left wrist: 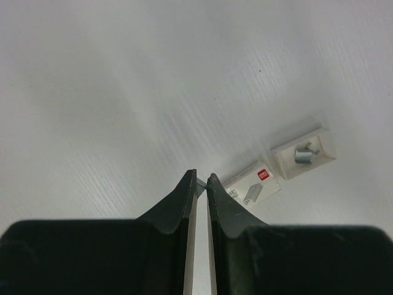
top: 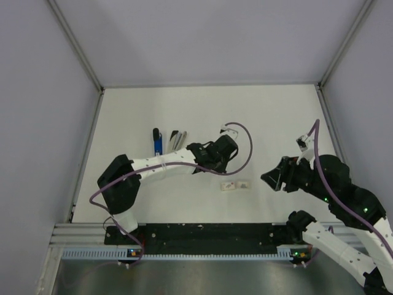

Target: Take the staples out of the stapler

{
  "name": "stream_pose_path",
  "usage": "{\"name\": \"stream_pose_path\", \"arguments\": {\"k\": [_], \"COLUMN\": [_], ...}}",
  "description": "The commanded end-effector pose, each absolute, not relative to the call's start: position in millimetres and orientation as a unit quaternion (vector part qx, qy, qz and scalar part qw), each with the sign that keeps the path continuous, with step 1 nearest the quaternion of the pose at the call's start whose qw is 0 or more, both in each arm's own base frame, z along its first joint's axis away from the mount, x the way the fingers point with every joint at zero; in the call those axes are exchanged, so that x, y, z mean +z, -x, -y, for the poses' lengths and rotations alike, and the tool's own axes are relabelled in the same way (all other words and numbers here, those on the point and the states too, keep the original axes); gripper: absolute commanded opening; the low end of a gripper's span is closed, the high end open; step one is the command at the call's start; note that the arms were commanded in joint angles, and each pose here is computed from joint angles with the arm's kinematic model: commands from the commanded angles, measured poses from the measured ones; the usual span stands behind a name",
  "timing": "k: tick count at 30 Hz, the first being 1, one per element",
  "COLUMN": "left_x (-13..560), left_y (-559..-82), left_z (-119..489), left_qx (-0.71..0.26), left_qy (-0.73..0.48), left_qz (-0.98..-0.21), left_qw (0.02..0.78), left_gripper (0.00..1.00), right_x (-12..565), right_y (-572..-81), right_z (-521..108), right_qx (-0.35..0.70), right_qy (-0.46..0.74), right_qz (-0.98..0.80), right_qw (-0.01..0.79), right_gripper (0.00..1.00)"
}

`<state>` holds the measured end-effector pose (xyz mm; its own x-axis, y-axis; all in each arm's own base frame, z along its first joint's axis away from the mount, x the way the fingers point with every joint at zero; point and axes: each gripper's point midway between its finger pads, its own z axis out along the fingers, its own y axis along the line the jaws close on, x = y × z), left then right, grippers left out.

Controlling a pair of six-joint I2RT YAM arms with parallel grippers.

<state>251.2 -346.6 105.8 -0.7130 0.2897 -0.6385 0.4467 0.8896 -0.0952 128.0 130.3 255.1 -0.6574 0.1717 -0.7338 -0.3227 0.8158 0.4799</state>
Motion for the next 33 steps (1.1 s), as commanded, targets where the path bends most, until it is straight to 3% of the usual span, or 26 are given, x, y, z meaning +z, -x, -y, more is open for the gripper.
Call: {"name": "stream_pose_path", "arguments": {"k": [1,33], "left_x": [115,77], "left_y": [-244,-204], "left_z": [379,442], "left_qx": [-0.145,-0.167], "left_qy": [-0.229,-0.276], "left_qz": [-0.909,-0.906], "left_qw": [0.317,0.275], "left_gripper": [0.15,0.17], "right_x": [284,280], "right_y": [-127,-120], "right_z": [-122,-116], "right_qx": [0.305,0.305], "right_qy": [0.044,0.040], "right_qz": [-0.837,-0.836], "right_qw": [0.452,0.454], "right_gripper": [0.58,0.58]}}
